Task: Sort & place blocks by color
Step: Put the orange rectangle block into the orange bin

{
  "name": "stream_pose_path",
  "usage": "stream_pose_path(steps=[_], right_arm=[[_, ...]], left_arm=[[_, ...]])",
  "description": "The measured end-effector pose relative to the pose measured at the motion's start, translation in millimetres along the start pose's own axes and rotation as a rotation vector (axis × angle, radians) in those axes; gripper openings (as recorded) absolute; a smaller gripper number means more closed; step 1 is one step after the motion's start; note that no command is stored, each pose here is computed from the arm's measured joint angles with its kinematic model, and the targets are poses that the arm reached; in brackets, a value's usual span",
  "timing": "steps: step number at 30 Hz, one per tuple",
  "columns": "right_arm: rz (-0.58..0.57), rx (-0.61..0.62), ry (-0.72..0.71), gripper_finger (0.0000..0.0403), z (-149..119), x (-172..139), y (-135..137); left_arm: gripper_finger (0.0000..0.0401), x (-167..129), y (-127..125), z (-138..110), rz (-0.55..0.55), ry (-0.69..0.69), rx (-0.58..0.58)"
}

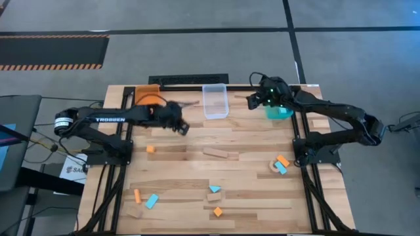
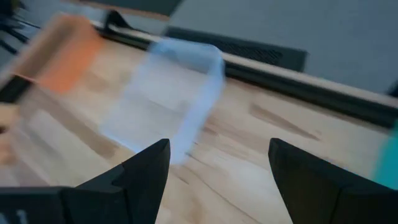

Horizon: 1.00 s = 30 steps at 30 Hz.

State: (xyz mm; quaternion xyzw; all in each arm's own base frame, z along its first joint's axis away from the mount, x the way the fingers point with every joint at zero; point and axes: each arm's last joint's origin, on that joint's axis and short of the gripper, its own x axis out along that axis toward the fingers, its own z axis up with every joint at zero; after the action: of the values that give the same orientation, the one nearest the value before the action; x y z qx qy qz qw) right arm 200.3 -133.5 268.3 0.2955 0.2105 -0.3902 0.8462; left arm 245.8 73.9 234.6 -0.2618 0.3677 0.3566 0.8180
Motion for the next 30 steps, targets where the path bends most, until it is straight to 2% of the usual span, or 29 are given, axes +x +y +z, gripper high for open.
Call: stream_pose_path(steps=[6, 11, 18, 22, 26, 30], right_arm=[[0.128, -0.016, -0.11, 0.0296, 5, 1, 22], [0.219, -0.03, -0.165, 0.0296, 4, 6, 40], [0.3, -0.049, -0.169, 0.0296, -7, 19, 62], [0.318, -0.066, -0.14, 0.0296, -16, 26, 71], [0.345, -0.061, -0.137, 0.0296, -22, 32, 78], [0.379, -0.04, -0.16, 0.0296, -24, 37, 85]], left_arm=[[0.01, -1, 40, 45, 0.06, -0.091, -0.034], [0.01, 0, 80, 62, 0.103, -0.086, -0.056], [0.01, -2, 127, 70, 0.215, -0.071, -0.103], [0.01, 2, 149, 68, 0.278, -0.015, -0.138], [0.01, 13, 165, 64, 0.369, 0.055, -0.149], [0.01, 23, 175, 61, 0.398, 0.111, -0.167]])
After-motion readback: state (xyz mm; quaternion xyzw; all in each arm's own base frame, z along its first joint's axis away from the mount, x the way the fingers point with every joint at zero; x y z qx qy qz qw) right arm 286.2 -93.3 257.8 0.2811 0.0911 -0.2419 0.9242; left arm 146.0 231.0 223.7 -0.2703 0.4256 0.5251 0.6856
